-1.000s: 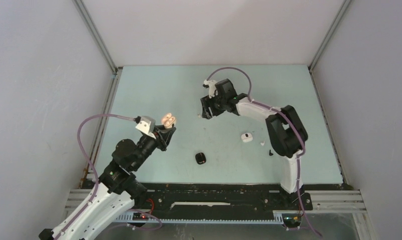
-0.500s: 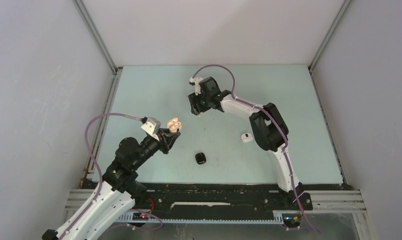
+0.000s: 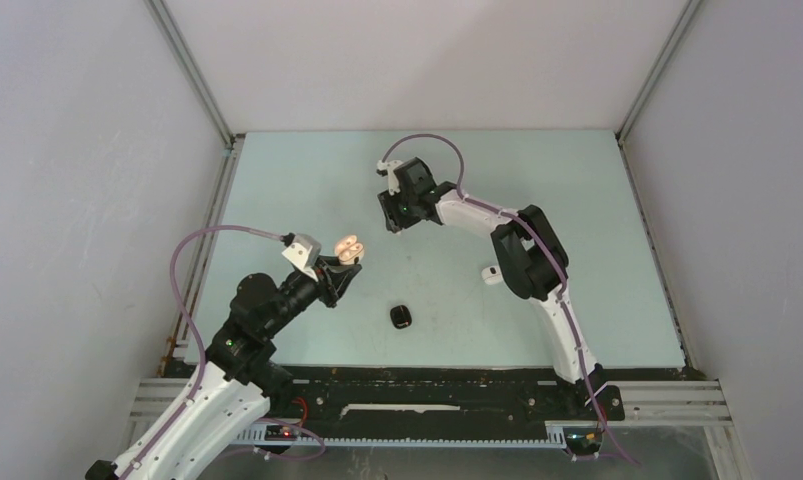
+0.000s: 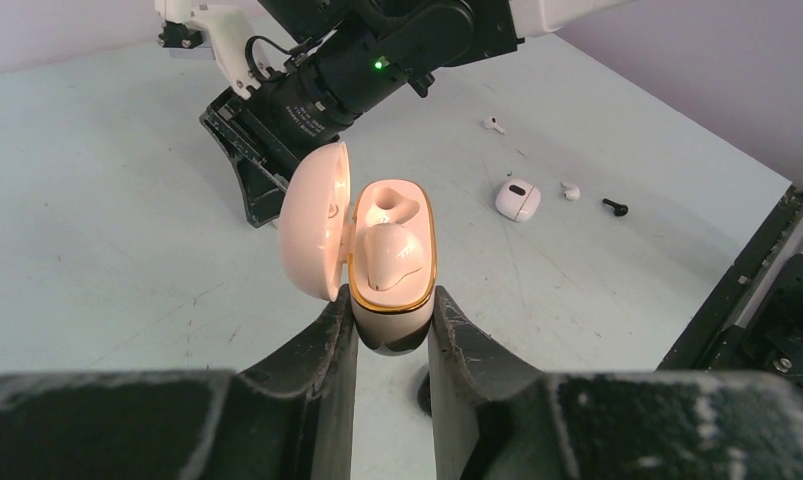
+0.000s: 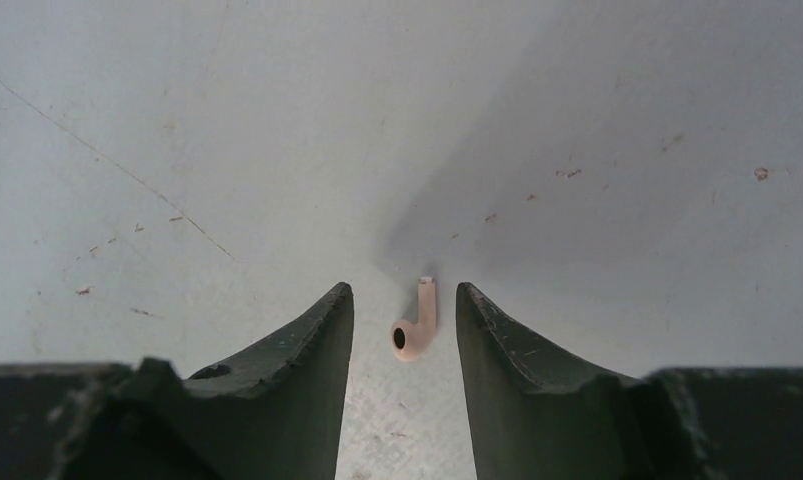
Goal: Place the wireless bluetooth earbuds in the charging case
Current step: Pick up the earbud from the center of the board.
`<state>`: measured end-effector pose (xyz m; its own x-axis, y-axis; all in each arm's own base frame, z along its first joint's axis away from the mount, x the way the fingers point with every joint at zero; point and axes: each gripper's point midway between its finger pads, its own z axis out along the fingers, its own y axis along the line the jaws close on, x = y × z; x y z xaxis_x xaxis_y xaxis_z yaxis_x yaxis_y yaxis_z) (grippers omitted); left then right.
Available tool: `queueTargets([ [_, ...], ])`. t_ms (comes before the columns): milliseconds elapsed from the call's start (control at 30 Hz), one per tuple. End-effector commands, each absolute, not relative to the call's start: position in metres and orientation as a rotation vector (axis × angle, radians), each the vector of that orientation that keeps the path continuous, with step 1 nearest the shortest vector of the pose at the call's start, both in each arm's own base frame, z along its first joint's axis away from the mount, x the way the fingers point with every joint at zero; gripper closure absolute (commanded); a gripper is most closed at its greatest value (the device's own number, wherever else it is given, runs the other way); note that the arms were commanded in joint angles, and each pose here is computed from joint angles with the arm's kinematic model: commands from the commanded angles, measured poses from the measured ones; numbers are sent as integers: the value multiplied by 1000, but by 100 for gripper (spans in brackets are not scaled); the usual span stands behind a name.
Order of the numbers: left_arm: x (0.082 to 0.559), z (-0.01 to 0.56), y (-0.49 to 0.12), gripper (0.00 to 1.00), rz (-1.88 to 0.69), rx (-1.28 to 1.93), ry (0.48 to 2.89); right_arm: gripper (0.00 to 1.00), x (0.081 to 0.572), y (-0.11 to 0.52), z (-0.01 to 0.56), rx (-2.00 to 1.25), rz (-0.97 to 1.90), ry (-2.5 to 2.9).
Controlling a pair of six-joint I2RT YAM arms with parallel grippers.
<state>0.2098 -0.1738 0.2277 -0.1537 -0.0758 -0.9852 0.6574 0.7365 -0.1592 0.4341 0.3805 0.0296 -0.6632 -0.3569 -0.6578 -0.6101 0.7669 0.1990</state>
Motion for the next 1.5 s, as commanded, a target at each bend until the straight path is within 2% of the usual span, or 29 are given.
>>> queueTargets([
  [0, 210, 243, -176, 100, -694, 493, 1547, 56, 440, 391, 30, -736, 559, 2338],
  [300, 211, 243, -176, 100, -694, 495, 1547, 60, 437, 393, 24, -777, 561, 2341],
  [567, 211, 242, -176, 100, -697, 498, 1550, 72, 420, 391, 18, -919, 566, 2364],
  [833, 210, 242, -177, 100, -703, 503, 1551, 76, 382, 382, 17, -1173, 644, 2360],
  [1067, 210, 250, -178, 100, -713, 503, 1516, 80, 349, 348, 5, -1438, 548, 2342],
  [1467, 208, 252, -179, 100, -723, 510, 1505, 80, 313, 320, 5, -1579, 591, 2336],
])
